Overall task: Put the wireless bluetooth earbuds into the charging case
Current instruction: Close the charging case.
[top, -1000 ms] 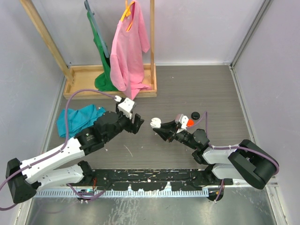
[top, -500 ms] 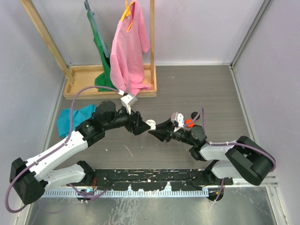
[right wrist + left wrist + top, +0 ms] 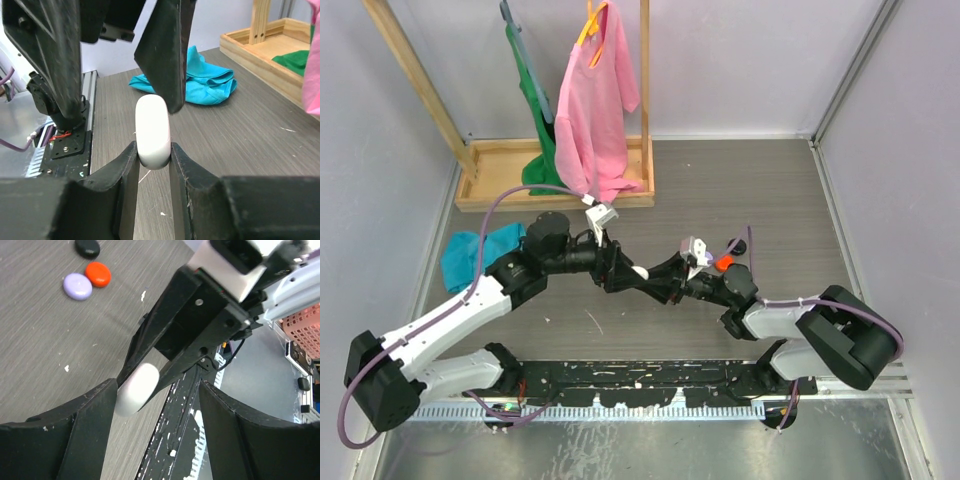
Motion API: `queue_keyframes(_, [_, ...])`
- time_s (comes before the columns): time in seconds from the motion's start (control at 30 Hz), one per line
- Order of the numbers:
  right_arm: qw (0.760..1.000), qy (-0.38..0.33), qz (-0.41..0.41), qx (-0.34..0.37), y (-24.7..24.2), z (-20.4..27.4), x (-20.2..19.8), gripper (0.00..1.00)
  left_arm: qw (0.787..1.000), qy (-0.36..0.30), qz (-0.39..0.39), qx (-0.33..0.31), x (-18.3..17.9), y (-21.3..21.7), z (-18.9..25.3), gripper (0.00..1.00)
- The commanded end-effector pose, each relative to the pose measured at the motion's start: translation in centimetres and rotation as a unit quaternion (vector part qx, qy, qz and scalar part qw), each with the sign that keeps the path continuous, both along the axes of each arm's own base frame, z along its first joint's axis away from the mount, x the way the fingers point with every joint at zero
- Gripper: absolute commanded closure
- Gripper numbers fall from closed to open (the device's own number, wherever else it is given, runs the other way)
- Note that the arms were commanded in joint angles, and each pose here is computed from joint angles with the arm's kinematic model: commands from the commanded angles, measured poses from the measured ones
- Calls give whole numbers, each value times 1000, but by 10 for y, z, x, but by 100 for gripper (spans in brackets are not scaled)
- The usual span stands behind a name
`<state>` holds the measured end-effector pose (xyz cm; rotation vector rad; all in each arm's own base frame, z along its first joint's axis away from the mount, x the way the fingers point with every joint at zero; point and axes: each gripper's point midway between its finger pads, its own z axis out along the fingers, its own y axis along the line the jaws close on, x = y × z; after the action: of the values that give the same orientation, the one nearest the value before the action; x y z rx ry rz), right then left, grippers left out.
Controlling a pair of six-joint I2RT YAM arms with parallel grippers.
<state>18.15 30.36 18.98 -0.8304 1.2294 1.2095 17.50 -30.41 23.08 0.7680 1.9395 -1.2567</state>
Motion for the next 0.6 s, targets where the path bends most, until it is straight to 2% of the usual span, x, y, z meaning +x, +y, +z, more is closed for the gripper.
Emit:
queue_keyframes(0.0, [999, -17, 21, 22, 6, 21, -2, 99, 993, -72, -49, -81, -16, 0, 54, 33])
queue_keyframes(0.13, [999, 7, 33, -1, 8, 10, -4, 99, 990, -97, -50, -88, -22, 7, 61, 33])
queue_keyframes(0.23, [999, 32, 21, -18, 7, 2, -1, 99, 993, -97, -20, -62, -15, 16, 56, 32])
queue_keyframes(0.37, [994, 84, -42, -61, 1, -16, 20, 99, 991, -91, 97, 15, 15, 47, 37, 27])
queue_keyframes(0.5, [975, 150, -123, -110, -13, -41, 44, 98, 970, -70, 215, 95, 41, 96, 13, 21])
queue_keyframes(0.57, [958, 193, -163, -139, -25, -59, 54, 98, 955, -51, 263, 127, 50, 122, 1, 18])
